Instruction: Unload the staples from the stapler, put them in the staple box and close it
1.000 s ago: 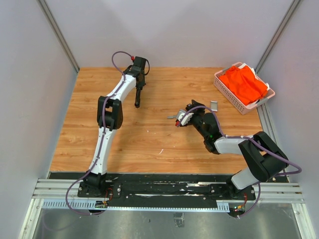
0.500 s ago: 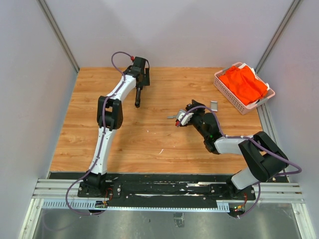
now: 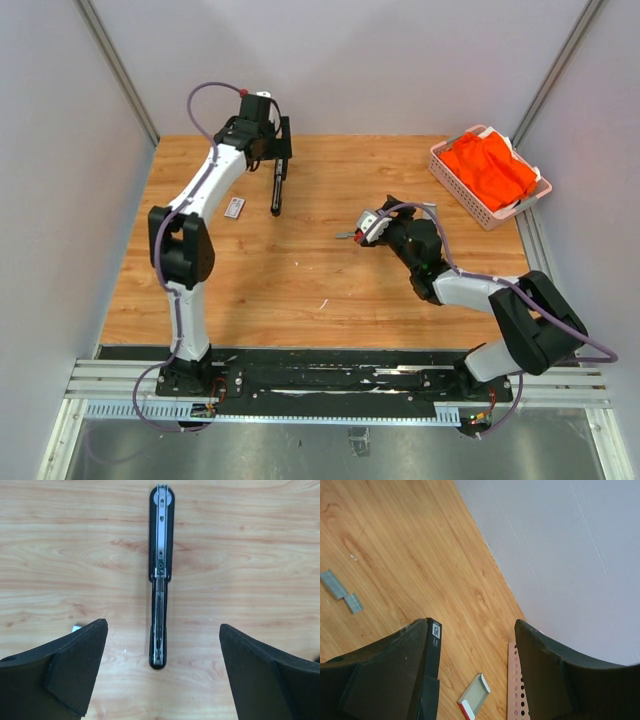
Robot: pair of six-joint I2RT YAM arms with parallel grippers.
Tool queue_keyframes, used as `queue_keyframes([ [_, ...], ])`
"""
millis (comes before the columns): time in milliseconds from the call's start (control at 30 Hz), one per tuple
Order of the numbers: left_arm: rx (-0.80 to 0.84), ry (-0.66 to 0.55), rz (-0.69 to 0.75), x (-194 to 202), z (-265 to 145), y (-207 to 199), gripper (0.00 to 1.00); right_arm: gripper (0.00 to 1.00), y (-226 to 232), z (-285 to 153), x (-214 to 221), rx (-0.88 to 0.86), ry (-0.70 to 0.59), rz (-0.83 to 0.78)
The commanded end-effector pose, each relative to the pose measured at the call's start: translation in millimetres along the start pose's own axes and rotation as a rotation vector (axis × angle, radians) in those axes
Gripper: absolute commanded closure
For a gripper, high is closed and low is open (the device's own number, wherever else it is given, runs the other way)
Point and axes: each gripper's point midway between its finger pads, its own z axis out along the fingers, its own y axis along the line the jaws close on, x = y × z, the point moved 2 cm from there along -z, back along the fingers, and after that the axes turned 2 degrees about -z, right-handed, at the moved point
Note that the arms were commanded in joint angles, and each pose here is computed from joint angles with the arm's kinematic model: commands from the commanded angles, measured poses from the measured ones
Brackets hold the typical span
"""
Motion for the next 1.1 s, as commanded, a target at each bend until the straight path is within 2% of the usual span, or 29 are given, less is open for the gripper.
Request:
queue_keyframes([
  [0,0.053,-0.037,0.014,-11,-51,3,0.02,0.27,-25,2,-9,0.035,0.002,0.116],
  [200,0.065,-0.017,0.023,0,-110,17,0.02,0.27,-35,3,-13,0.031,0.034,0.187],
  [400,0.157,0.061,-0.019,36,-143,14,0.02,0.27,-31,6,20,0.0,0.205,0.29],
  [600,0.232,0.113,-0.047,64,-167,10,0.02,0.27,-14,4,63,-0.164,0.365,0.562],
  [700,0.234,0.09,-0.054,67,-182,11,0.02,0.27,-11,6,71,-0.239,0.383,0.633],
  [867,0.262,0.05,-0.058,67,-202,6,0.02,0.27,-13,-1,79,-0.25,0.387,0.677],
  [1067,0.289,0.103,-0.052,78,-192,-5,0.02,0.27,-13,-10,82,-0.247,0.381,0.697],
])
